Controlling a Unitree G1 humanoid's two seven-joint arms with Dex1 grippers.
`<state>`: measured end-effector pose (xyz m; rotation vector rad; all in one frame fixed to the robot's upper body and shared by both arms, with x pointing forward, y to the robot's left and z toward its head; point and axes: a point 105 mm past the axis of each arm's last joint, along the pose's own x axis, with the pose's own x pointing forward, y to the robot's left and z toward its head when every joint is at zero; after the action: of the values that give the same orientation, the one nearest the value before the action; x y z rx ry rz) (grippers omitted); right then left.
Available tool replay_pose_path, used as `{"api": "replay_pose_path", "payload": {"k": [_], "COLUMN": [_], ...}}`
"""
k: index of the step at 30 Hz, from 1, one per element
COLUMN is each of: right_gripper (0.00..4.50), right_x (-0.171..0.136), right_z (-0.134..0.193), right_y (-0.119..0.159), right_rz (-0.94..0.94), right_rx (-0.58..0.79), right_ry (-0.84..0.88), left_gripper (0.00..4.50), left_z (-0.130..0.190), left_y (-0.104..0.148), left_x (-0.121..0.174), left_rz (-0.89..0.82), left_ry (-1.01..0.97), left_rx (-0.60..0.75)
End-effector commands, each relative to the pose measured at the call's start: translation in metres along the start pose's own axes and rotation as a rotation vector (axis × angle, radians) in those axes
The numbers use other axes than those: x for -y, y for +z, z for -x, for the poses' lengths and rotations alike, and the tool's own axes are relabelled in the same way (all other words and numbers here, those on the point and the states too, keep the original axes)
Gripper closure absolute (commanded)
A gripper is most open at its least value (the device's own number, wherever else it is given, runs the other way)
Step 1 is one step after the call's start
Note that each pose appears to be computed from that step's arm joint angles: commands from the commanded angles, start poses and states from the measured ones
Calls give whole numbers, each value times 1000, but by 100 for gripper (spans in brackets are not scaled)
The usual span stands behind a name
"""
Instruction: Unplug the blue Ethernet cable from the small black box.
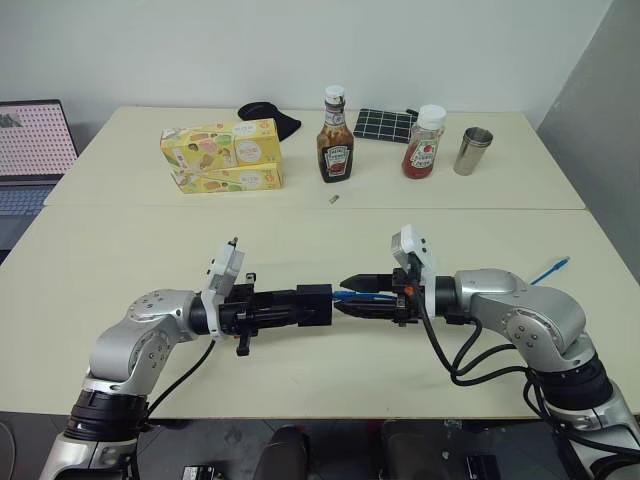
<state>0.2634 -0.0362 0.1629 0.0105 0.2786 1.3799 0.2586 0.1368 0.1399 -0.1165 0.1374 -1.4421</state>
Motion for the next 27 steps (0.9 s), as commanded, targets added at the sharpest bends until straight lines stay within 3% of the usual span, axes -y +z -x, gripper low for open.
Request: {"api": "replay_pose_path", "payload": {"k": [1,2,10,23,25,27], "right_gripper": [256,262,445,449,379,355], "right_x": [-3,-3,-2,0,0,-1], "right_z": [2,2,4,7,9,9], "right_y": [10,10,8,13,14,15], "right_rz": [30,31,70,62,52,31], "right_rx": [26,24,-4,-3,5,19], "right_ry": [18,19,28,68,75,79], "left_gripper": [373,373,373,373,373,373], "left_z": [2,2,3,4,4,4], "left_y": [4,3,3,-2,-3,-3], "left_x": [1,1,1,3,3,4], "left_rz": [-27,-26,-21,-14,-14,-15], "left_ry": [4,4,5,-10,-8,-9], "left_rx": [21,19,23,14,13,13]}}
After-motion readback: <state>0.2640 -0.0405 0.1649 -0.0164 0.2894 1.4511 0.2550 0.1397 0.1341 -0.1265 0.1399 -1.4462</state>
